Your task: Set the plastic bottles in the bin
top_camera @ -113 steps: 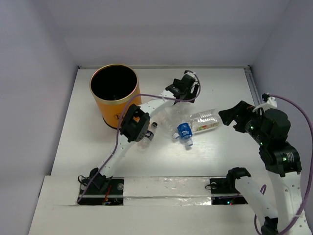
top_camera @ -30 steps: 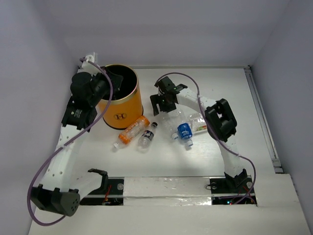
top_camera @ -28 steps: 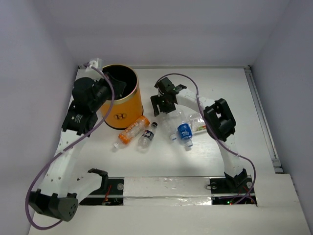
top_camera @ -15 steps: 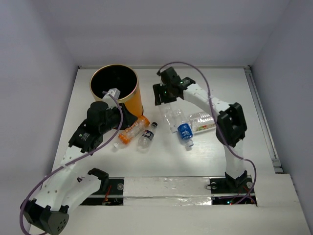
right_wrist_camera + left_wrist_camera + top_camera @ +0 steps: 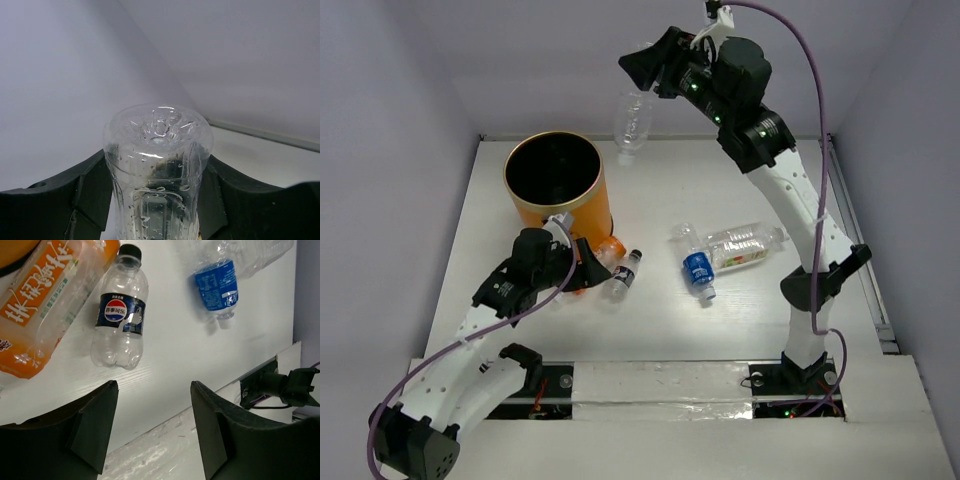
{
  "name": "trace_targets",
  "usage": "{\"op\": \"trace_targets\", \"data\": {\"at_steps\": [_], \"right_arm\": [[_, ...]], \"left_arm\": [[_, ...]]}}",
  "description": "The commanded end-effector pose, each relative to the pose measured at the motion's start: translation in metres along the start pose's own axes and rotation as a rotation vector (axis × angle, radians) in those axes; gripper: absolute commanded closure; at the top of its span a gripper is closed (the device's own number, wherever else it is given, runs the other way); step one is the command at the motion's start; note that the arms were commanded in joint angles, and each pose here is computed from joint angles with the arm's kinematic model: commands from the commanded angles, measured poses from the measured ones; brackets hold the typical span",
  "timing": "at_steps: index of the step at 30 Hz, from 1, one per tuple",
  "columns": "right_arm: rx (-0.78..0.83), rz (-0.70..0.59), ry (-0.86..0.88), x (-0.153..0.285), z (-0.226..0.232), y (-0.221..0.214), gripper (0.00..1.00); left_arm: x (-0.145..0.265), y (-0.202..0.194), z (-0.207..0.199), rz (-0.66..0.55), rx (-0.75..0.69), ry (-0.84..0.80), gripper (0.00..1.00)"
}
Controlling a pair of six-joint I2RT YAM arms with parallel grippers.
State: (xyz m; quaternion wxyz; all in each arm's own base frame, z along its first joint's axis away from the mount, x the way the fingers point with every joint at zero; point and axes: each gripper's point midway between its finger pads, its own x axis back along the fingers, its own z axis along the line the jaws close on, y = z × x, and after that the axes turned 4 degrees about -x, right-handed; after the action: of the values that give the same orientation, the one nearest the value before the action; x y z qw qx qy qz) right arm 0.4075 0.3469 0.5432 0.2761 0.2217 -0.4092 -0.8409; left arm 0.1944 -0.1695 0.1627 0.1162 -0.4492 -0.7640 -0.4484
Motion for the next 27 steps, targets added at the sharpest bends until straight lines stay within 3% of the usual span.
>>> {"op": "trace_targets", "data": {"at_steps": [1, 6, 10, 19, 27], "right_arm": [[-0.182, -0.084, 0.097, -0.037, 0.006, -0.008, 0.55], [-0.253, -0.21, 0.182, -0.063, 0.034, 0.001, 0.55], [-0.278, -0.284, 0.167, -0.081, 0.03, -0.007, 0.55], [-0.119, -0.155, 0.009, -0.1, -0.003, -0.089, 0.5], [-0.022, -0.052, -0.042, -0.095, -0.008, -0.133, 0.26]], "left_arm": [[-0.003, -0.013, 0.0, 0.046, 0.004, -0.022, 0.43], [-0.01, -0.019, 0.008, 0.076, -0.015, -0.002, 0.37], [-0.011, -0.016, 0.01, 0.071, -0.019, 0.016, 0.37], [-0.01, -0.015, 0.016, 0.075, -0.012, 0.058, 0.36], [-0.021, -0.021, 0.016, 0.109, 0.006, 0.038, 0.35]]}}
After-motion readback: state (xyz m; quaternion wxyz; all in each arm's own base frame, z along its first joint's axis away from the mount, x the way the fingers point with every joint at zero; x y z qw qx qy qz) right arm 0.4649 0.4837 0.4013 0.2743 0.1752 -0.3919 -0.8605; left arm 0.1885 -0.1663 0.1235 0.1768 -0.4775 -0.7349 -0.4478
